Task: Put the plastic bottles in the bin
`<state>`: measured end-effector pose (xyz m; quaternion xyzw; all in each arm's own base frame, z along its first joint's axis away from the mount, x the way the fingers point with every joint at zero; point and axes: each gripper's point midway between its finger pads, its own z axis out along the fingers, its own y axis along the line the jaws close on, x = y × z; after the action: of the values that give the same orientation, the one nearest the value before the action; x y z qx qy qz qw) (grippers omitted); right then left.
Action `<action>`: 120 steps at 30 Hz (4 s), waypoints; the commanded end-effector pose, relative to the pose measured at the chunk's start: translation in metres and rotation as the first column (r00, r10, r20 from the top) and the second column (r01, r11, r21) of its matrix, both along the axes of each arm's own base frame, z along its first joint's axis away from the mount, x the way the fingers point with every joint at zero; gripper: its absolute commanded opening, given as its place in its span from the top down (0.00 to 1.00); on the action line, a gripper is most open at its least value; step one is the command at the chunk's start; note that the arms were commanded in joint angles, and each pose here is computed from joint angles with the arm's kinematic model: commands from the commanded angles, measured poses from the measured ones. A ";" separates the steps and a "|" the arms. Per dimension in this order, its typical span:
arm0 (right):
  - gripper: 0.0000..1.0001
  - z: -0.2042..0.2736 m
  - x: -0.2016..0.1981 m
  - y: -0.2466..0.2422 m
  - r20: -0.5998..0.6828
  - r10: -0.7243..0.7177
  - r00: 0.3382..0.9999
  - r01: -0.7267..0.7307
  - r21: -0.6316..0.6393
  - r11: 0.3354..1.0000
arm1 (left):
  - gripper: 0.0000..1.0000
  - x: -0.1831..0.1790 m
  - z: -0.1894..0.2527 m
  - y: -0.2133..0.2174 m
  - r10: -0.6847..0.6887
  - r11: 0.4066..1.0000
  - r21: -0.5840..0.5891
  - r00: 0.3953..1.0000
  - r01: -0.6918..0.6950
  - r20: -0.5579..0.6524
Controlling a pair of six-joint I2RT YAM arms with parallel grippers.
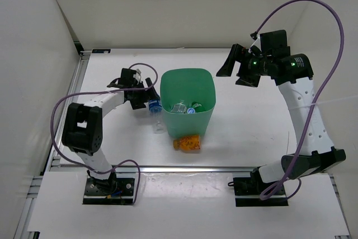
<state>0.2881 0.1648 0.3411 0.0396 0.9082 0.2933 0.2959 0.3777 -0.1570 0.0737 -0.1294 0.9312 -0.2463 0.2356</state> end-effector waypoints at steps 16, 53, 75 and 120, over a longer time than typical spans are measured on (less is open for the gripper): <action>0.00 -0.006 0.002 -0.010 -0.007 -0.014 1.000 0.014 -0.001 1.000 | 0.50 -0.014 0.035 0.030 0.116 0.992 -0.055 0.990 -0.112 0.081; 0.00 0.014 -0.117 0.076 0.236 0.633 0.737 -0.510 -0.421 0.750 | 0.00 -0.041 0.400 0.002 0.011 0.995 0.044 0.536 -0.090 0.844; 0.00 -0.235 -0.138 0.122 -0.303 0.700 0.646 -0.420 -0.908 -0.005 | 0.00 -0.091 0.270 0.133 0.250 0.896 0.184 0.802 -0.404 0.542; 0.69 0.039 -0.038 0.127 0.283 0.324 0.903 -0.273 -0.207 0.940 | 0.00 -0.128 0.280 0.166 0.359 0.809 0.225 0.759 -0.544 0.544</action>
<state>0.2342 0.2398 0.4401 -0.1303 0.8283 0.2528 0.4827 0.2480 0.0166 0.3490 -0.2438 0.8164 0.0011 0.5235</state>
